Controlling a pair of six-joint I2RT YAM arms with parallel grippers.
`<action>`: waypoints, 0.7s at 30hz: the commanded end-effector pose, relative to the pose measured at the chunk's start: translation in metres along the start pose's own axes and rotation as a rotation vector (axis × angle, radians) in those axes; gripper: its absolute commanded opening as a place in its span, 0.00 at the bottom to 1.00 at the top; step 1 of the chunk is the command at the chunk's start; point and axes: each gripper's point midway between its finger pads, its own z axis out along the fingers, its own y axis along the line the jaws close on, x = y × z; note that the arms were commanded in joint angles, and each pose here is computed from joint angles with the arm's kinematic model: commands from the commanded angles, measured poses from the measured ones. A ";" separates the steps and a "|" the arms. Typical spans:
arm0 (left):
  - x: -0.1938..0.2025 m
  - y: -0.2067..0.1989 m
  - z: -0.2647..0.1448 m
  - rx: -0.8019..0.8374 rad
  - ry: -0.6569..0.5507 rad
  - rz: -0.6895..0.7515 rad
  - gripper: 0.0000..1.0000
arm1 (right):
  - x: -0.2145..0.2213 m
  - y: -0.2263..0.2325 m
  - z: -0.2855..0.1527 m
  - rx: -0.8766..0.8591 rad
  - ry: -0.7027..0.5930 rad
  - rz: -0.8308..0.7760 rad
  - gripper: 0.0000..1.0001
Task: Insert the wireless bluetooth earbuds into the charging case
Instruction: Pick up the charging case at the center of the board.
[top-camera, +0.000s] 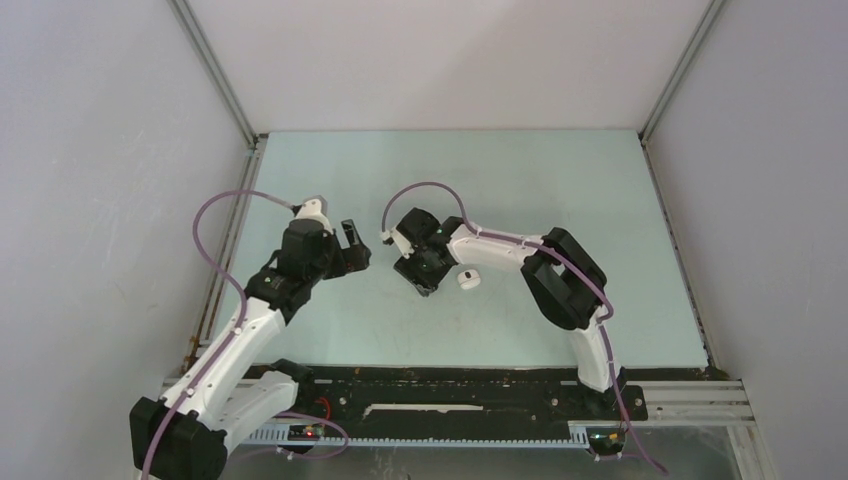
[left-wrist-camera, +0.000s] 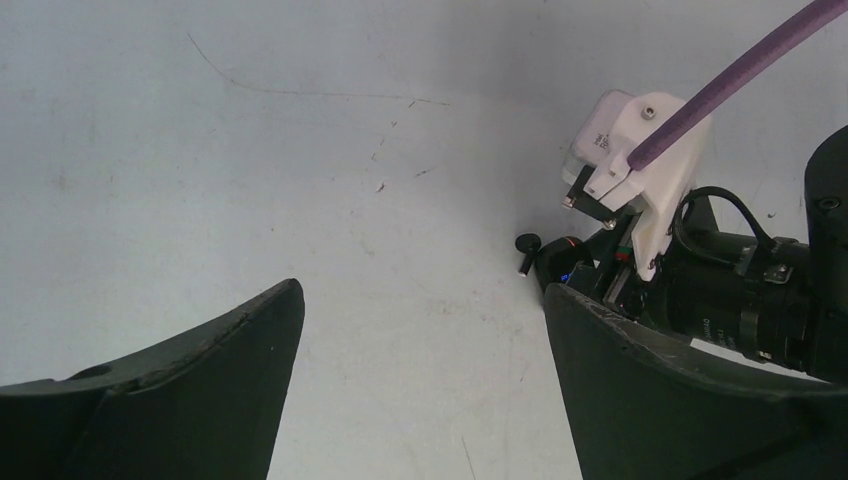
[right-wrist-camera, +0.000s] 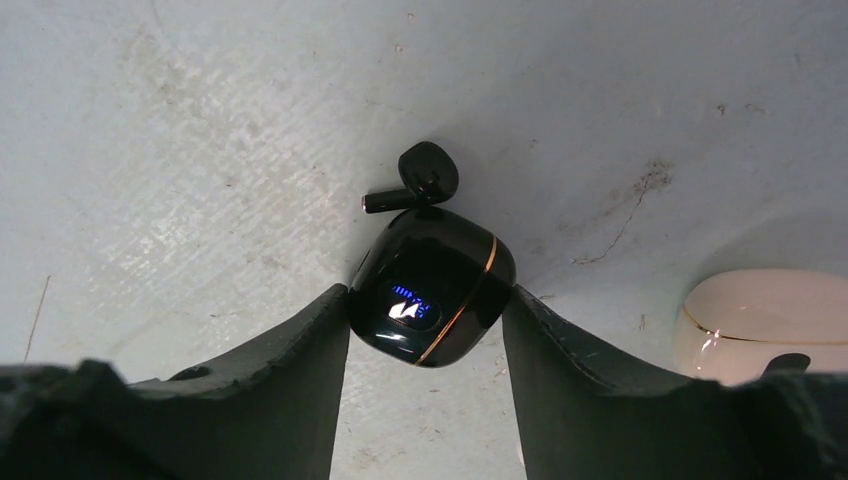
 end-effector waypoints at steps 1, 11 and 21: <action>-0.014 -0.013 -0.002 0.053 -0.030 0.005 0.96 | 0.013 -0.003 0.000 0.043 0.034 -0.015 0.54; 0.019 -0.054 0.016 0.248 0.166 -0.101 0.84 | 0.011 0.032 -0.091 -0.131 -0.211 -0.259 0.30; 0.059 -0.168 -0.039 0.780 0.382 -0.044 0.71 | 0.031 0.062 -0.150 -0.199 -0.328 -0.549 0.31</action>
